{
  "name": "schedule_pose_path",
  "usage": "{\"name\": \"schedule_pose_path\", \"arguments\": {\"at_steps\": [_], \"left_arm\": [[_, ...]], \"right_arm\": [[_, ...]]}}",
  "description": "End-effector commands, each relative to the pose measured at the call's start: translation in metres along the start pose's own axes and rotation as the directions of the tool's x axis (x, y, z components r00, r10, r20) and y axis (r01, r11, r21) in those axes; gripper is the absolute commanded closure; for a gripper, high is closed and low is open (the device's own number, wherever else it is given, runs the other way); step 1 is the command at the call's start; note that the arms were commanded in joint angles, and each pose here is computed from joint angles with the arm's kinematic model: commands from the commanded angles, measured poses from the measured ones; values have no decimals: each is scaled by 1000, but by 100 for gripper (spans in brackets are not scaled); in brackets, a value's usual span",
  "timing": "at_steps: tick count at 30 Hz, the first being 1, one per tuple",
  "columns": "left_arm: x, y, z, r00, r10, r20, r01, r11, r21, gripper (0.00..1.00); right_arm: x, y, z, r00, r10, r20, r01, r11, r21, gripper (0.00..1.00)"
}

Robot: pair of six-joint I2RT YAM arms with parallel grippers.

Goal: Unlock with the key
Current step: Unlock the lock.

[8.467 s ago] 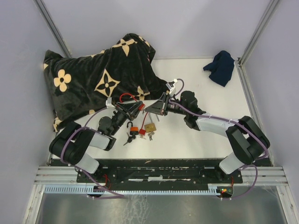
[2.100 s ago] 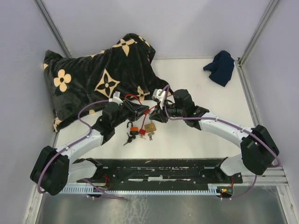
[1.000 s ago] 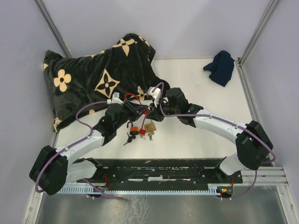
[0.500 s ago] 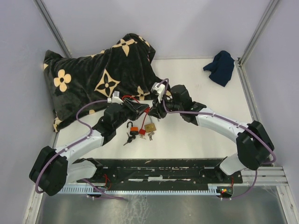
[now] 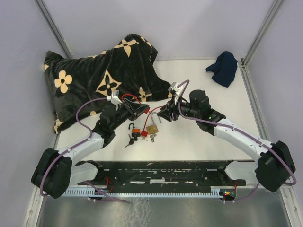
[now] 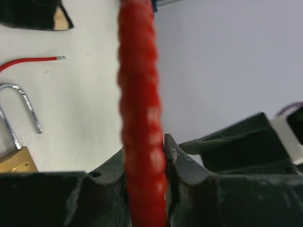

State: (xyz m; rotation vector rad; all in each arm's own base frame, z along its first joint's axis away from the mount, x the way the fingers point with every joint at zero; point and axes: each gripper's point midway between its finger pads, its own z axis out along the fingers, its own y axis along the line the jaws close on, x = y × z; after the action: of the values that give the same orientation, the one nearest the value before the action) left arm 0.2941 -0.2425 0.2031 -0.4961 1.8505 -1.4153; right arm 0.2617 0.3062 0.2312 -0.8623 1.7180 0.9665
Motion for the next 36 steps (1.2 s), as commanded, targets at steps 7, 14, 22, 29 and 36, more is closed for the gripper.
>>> {"name": "schedule_pose_path", "arguments": {"at_steps": [7, 14, 22, 29, 36], "left_arm": [[0, -65, -17, 980, 199, 22, -197, 936, 293, 97], [1, -68, -18, 980, 196, 17, -192, 931, 312, 97], [-2, -62, -16, 985, 172, 28, -173, 946, 273, 97], [-2, -61, -17, 988, 150, 24, -151, 952, 268, 97], [-1, -58, -17, 991, 135, 21, -136, 956, 260, 97]], "right_arm": [[-14, 7, 19, 989, 3, 150, 12, 995, -102, 56], [-15, 12, 27, 988, 11, 153, 12, 989, -150, 61], [1, 8, 17, 995, -40, 89, 48, 994, -97, 61], [-3, 17, 22, 992, -82, 95, 92, 990, -103, 62], [-5, 26, 38, 987, -125, 98, 135, 986, -95, 63]]}}
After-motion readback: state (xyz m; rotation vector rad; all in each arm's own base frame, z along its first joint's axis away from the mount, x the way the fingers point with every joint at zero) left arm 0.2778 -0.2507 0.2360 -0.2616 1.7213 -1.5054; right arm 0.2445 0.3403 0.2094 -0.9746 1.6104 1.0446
